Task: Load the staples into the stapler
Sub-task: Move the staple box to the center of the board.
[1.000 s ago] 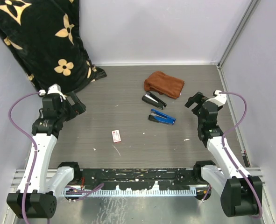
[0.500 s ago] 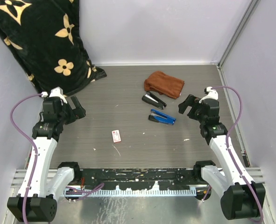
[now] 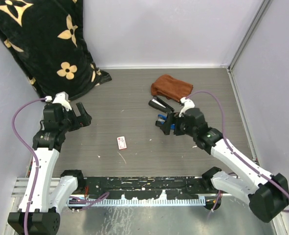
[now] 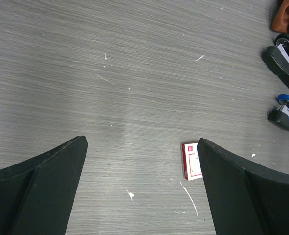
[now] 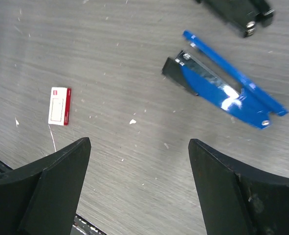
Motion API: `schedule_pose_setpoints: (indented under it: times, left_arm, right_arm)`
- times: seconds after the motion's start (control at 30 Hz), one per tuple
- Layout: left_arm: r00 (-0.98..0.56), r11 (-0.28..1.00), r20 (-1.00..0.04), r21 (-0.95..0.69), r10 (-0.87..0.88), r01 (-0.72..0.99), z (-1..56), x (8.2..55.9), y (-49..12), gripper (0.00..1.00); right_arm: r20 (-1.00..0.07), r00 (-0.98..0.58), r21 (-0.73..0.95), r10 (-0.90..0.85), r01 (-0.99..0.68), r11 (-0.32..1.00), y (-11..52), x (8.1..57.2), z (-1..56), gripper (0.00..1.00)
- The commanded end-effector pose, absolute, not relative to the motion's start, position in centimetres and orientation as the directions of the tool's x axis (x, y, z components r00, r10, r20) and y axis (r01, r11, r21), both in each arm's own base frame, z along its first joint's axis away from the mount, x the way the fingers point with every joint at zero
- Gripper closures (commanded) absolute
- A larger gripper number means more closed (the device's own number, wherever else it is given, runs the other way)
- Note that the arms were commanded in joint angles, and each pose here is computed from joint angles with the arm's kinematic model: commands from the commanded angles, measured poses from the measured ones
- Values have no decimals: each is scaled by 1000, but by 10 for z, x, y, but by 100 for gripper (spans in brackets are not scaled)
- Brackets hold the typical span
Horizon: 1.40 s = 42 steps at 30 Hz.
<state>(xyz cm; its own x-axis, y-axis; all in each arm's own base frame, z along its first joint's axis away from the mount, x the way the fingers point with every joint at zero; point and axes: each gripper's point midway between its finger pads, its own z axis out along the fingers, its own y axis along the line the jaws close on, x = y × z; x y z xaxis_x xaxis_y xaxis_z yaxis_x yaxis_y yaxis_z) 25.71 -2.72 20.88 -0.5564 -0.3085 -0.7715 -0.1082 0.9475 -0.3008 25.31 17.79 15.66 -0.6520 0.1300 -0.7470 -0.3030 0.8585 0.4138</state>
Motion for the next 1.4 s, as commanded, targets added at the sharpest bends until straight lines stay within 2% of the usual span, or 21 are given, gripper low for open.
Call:
schedule_pose_setpoints:
  times: [0.0, 0.1, 0.27, 0.47, 0.7, 1.07, 1.37]
  left_arm:
    - [-539, 951, -791, -304, -290, -66, 215, 263, -31, 2]
    - [-551, 949, -779, -302, -298, -85, 212, 264, -29, 2]
    - [-554, 948, -778, -311, -297, -70, 213, 263, -32, 2]
    - [-531, 951, -793, -293, -299, -98, 216, 261, -25, 2]
    - [-527, 950, -792, -283, -307, -129, 216, 259, -20, 2]
    - [-555, 944, -768, -305, -321, -123, 210, 262, -26, 2]
    - [-561, 942, -761, -314, -325, -120, 209, 262, -28, 2]
  right_arm:
    - [-769, -618, 373, 164, -225, 900, 202, 256, 162, 14]
    - [-771, -621, 309, 138, -176, 935, 225, 253, 147, 16]
    - [-776, -631, 206, 11, -236, 950, 292, 245, 126, 18]
    - [-766, -641, 227, -48, -339, 913, 368, 236, 105, 21]
    - [-779, -617, 188, -114, -402, 896, 420, 239, 90, 20]
    - [-776, -589, 46, -223, -406, 913, 434, 237, 59, 24]
    - [-762, -604, 46, -236, -414, 909, 432, 232, 51, 40]
